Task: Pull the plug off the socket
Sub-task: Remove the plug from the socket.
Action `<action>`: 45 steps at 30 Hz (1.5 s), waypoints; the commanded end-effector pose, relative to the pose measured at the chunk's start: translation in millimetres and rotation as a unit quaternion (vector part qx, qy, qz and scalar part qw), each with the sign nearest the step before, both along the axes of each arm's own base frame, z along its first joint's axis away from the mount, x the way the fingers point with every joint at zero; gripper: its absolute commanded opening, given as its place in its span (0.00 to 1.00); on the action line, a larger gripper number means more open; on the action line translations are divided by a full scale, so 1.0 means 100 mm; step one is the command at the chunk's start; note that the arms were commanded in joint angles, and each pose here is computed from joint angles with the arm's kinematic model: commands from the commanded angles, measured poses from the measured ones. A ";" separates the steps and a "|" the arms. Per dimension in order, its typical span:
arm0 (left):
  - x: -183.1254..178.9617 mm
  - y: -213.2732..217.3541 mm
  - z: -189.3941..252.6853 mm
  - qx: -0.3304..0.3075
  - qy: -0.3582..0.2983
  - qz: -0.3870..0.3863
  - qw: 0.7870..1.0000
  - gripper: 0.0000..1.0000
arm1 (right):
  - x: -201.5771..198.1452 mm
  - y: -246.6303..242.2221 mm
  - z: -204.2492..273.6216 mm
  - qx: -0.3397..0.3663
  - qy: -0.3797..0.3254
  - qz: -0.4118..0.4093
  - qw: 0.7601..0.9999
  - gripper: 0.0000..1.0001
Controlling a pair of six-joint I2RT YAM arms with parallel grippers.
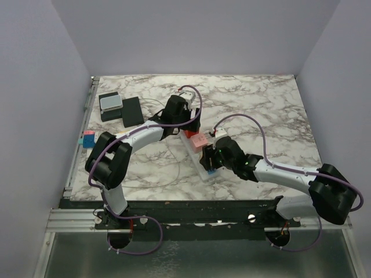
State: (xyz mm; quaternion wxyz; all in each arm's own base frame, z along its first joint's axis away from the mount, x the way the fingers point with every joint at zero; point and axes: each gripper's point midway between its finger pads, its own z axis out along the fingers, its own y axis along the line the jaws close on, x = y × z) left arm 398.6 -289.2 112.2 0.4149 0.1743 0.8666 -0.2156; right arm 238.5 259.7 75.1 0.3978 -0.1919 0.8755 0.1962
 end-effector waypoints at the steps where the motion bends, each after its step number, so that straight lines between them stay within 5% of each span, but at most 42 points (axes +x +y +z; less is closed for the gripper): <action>1: -0.01 0.07 -0.07 0.020 0.011 0.020 1.000 0.95 | -0.06 0.17 0.00 0.018 0.010 0.038 0.999 0.00; 14: 0.07 0.32 0.18 0.065 -0.051 0.081 0.993 0.99 | -0.05 0.24 -0.04 0.021 0.016 0.047 0.999 0.00; 29: -0.04 0.19 -0.01 0.066 -0.018 0.058 0.996 0.99 | -0.06 0.19 -0.05 0.018 0.017 0.037 0.999 0.00; 38: -0.08 0.23 -0.23 0.123 -0.004 0.070 0.990 0.99 | -0.04 0.20 -0.02 0.024 0.015 0.031 0.999 0.00; 45: -0.08 0.24 -0.24 0.123 -0.001 0.078 0.989 0.83 | -0.03 0.20 -0.03 0.022 0.015 0.029 0.999 0.00</action>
